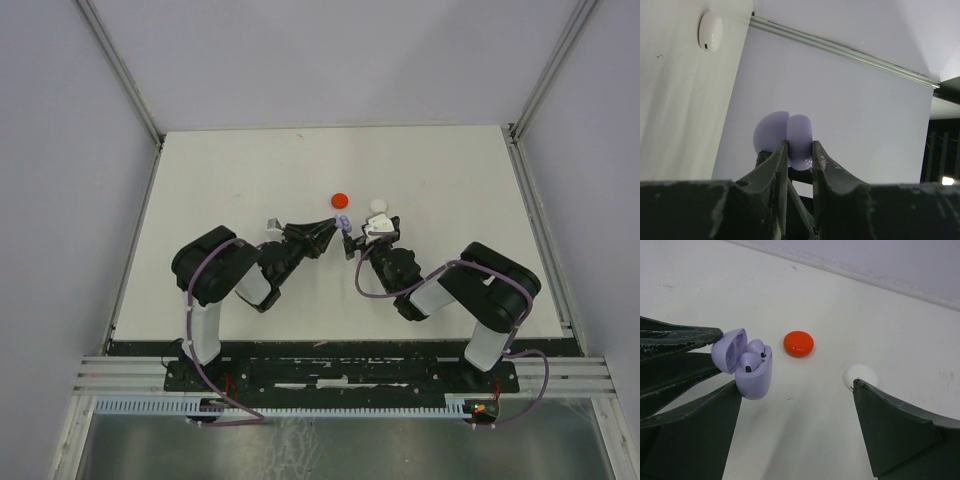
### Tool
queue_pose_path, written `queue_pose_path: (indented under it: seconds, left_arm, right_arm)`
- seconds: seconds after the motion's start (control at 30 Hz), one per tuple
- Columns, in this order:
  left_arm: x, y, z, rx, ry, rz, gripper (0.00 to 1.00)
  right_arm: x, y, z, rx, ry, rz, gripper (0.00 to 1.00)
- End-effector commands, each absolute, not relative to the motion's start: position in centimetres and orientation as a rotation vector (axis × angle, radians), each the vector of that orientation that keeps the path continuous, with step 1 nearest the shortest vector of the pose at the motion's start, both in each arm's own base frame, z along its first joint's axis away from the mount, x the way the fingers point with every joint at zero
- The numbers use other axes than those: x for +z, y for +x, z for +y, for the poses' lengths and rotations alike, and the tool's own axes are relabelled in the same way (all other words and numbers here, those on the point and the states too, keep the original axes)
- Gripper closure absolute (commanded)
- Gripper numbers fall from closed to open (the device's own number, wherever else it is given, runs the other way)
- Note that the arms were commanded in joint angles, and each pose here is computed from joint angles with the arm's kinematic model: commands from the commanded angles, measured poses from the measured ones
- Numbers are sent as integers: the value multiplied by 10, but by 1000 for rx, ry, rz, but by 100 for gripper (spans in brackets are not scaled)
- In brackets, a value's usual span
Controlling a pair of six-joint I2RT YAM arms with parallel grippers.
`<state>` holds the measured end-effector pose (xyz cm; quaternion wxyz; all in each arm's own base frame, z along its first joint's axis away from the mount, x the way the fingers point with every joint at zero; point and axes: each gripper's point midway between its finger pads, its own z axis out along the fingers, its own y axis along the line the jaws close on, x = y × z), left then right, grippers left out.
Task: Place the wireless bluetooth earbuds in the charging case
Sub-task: Close the charging case.
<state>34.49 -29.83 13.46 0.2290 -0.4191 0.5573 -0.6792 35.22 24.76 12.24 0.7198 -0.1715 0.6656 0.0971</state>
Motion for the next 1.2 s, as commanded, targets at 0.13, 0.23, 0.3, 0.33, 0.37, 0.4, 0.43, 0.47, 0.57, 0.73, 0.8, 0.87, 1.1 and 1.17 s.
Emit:
queue_pose_path:
  seconds: [0.13, 0.23, 0.3, 0.33, 0.37, 0.4, 0.43, 0.47, 0.57, 0.73, 0.8, 0.87, 1.1, 1.17]
  left_arm:
    - [159, 342, -300, -1986, -1102, 1443, 97]
    - [161, 341, -301, -1991, -1095, 1444, 97]
    - [161, 341, -301, -1993, -1092, 1444, 97]
    - [162, 341, -302, -1994, -1092, 1443, 97]
    - [161, 341, -301, -1994, -1093, 1444, 97]
    - [162, 341, -302, -1996, -1092, 1444, 97]
    - [162, 341, -301, -1997, -1091, 1444, 97]
    - [163, 340, -301, -1998, -1090, 1443, 97]
    - [163, 340, -302, -2000, -1088, 1446, 97]
    - [164, 338, -302, -2009, -1081, 1451, 97]
    - [163, 337, -302, -2010, -1082, 1455, 97]
    - [164, 337, -302, -2014, -1080, 1450, 97]
    - [166, 337, -304, -2025, -1069, 1454, 97]
    - [167, 336, -305, -2031, -1065, 1458, 97]
  right_arm:
    - [145, 351, 253, 261, -374, 1414, 1]
    - [142, 351, 260, 286, -392, 1420, 1]
    - [140, 350, 265, 302, -408, 1429, 1]
    - [138, 350, 266, 306, -415, 1435, 1]
    - [137, 350, 267, 308, -419, 1440, 1]
    - [137, 351, 269, 308, -422, 1444, 1]
    - [136, 351, 268, 303, -423, 1450, 1]
    - [133, 353, 266, 287, -418, 1460, 1]
    - [134, 358, 252, 217, -365, 1462, 1]
    - [137, 360, 239, 135, -354, 1449, 0]
    - [137, 359, 238, 128, -358, 1451, 1]
    - [137, 359, 237, 120, -361, 1449, 1]
    - [143, 359, 227, 74, -344, 1429, 0]
    - [146, 359, 227, 72, -343, 1421, 0]
